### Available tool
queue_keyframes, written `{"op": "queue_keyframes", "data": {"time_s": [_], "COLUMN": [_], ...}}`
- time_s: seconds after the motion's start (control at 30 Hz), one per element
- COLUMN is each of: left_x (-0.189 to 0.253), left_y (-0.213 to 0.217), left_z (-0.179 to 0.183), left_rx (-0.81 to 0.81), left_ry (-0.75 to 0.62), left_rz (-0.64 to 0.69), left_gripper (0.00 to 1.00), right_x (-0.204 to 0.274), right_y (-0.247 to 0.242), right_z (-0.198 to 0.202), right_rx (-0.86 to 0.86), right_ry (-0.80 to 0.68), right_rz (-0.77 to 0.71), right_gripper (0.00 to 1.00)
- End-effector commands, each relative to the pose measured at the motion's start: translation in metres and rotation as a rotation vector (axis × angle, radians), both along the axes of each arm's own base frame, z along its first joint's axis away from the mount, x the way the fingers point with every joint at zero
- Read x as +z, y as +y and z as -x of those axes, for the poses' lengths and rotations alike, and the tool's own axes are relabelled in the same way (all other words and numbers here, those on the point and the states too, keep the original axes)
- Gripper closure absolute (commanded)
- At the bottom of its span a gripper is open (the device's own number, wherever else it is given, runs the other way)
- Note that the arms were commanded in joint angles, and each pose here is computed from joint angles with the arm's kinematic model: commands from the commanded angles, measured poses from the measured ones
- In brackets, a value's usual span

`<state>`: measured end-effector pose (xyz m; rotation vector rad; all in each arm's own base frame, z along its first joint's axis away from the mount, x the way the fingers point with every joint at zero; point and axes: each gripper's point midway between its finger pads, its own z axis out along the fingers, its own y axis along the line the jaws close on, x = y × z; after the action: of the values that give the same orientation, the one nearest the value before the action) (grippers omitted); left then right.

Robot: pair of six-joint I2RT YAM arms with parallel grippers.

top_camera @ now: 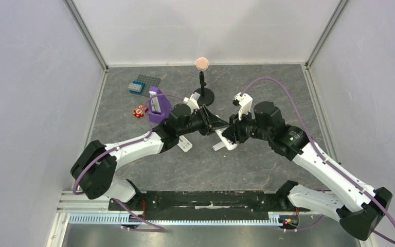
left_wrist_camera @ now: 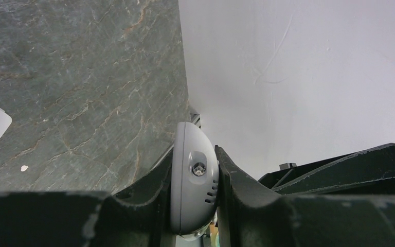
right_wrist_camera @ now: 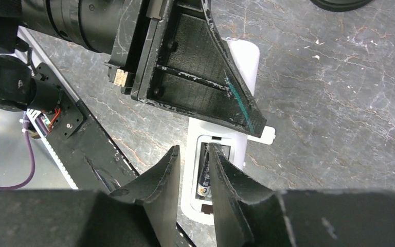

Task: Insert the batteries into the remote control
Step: Load the battery into the remote control.

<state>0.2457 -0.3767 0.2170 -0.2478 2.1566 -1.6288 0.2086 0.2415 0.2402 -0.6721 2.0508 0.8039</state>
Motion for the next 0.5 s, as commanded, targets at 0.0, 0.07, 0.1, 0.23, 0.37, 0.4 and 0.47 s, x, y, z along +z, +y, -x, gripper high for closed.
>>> {"op": "queue_keyframes", "data": {"time_s": [0.0, 0.07, 0.1, 0.23, 0.37, 0.4, 0.47], "left_x": [0.037, 0.037, 0.037, 0.039, 0.041, 0.041, 0.041], "left_y": [-0.003, -0.003, -0.003, -0.003, -0.004, -0.004, -0.003], "left_z": [-0.004, -0.003, -0.004, -0.003, -0.003, -0.003, -0.003], "left_rx": [-0.003, -0.006, -0.005, -0.008, -0.014, -0.013, -0.014], "left_ry": [-0.103, -0.104, -0.105, -0.108, -0.113, -0.112, -0.117], "left_rz": [0.057, 0.058, 0.058, 0.061, 0.062, 0.063, 0.061], "left_gripper": [0.98, 0.98, 0.98, 0.98, 0.98, 0.98, 0.98], "right_x": [-0.01, -0.014, -0.015, -0.019, -0.024, -0.025, -0.026], "right_y": [-0.006, -0.007, -0.007, -0.009, -0.008, -0.008, -0.007], "right_z": [-0.005, -0.005, -0.006, -0.007, -0.007, -0.008, -0.008], "right_rx": [-0.034, -0.037, -0.041, -0.051, -0.046, -0.048, -0.05], "right_ry": [-0.01, -0.004, -0.003, -0.006, 0.002, 0.004, 0.004], "right_rz": [0.053, 0.067, 0.073, 0.09, 0.103, 0.105, 0.106], "right_gripper": [0.71, 0.72, 0.72, 0.72, 0.76, 0.78, 0.86]}}
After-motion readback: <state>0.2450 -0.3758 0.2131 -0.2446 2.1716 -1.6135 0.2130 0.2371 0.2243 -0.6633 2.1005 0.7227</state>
